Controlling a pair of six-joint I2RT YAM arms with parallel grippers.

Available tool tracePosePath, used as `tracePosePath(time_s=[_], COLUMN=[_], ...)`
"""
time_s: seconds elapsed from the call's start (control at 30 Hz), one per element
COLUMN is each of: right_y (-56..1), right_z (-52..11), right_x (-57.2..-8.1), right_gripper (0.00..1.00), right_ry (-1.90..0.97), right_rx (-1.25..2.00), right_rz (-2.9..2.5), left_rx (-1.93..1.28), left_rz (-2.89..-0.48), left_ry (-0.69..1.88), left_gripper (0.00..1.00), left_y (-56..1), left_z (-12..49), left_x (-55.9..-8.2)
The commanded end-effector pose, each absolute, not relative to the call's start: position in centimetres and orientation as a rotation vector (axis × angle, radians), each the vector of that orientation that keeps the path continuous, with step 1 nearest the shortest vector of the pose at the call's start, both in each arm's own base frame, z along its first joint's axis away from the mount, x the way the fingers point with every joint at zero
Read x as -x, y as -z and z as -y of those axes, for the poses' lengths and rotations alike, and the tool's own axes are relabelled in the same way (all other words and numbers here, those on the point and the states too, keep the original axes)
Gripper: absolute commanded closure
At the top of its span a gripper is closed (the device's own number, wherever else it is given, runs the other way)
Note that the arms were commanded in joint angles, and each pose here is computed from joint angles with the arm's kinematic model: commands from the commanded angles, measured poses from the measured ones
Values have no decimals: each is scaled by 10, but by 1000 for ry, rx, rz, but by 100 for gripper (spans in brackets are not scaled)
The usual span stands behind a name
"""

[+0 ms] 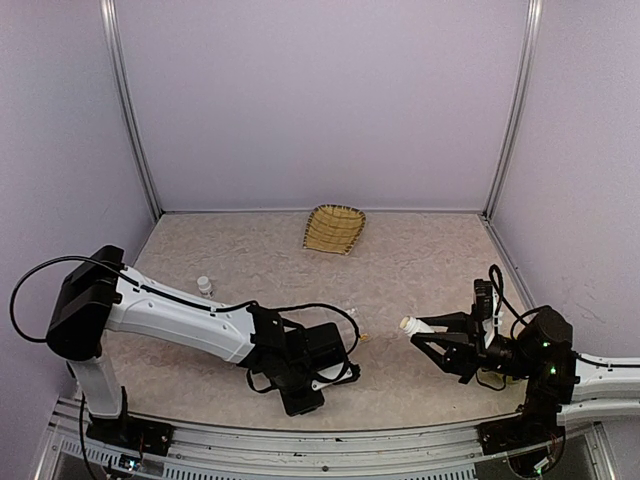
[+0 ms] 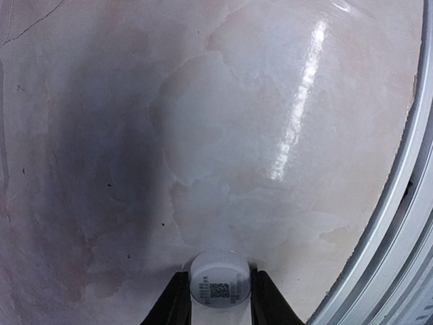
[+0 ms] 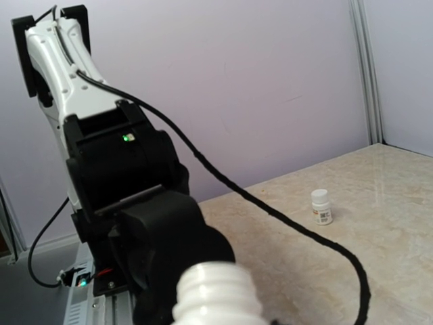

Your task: Sort the pills into containers

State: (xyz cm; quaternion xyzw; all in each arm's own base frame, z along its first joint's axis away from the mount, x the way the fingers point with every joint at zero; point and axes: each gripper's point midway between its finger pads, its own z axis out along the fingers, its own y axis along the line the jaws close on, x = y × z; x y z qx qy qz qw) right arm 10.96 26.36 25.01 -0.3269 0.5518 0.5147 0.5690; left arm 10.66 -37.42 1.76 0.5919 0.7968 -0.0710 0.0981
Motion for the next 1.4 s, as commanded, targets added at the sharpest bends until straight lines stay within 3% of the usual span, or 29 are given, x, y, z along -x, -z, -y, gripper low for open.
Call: tracePosePath(time_s=[0.0,0.13,0.4,0.87,1.17,1.37], right_y=[-244,-244,-244,-250,-272,-286], right_z=[-262,-262,-262,-274,-294,-302], right_x=[-111,-112,-112,-104,-104,-106], right_gripper=[82,82,82,81,81,81], right_ry=[-1208,-1207,-1209,-1241,-1267,-1279], right_rx=[758,757,756,831,893,894], right_rz=[-1313,-1315,-1315,-1277,-1207,-1169], left_rx=[-1774,-1777,-1723,-1320,-1133,-1133], left_rz=[-2364,-2361,-2319,-1991,-1718,-1628], left_ry=[203,210,231,646,1019,1208], left_gripper=[70,71,83,83,82,82], left_y=[-16,-16,-31,-176,-276,-297], left_z=[376,377,385,427,439,444], left_x=[-106,-105,-114,-151,-140,-122])
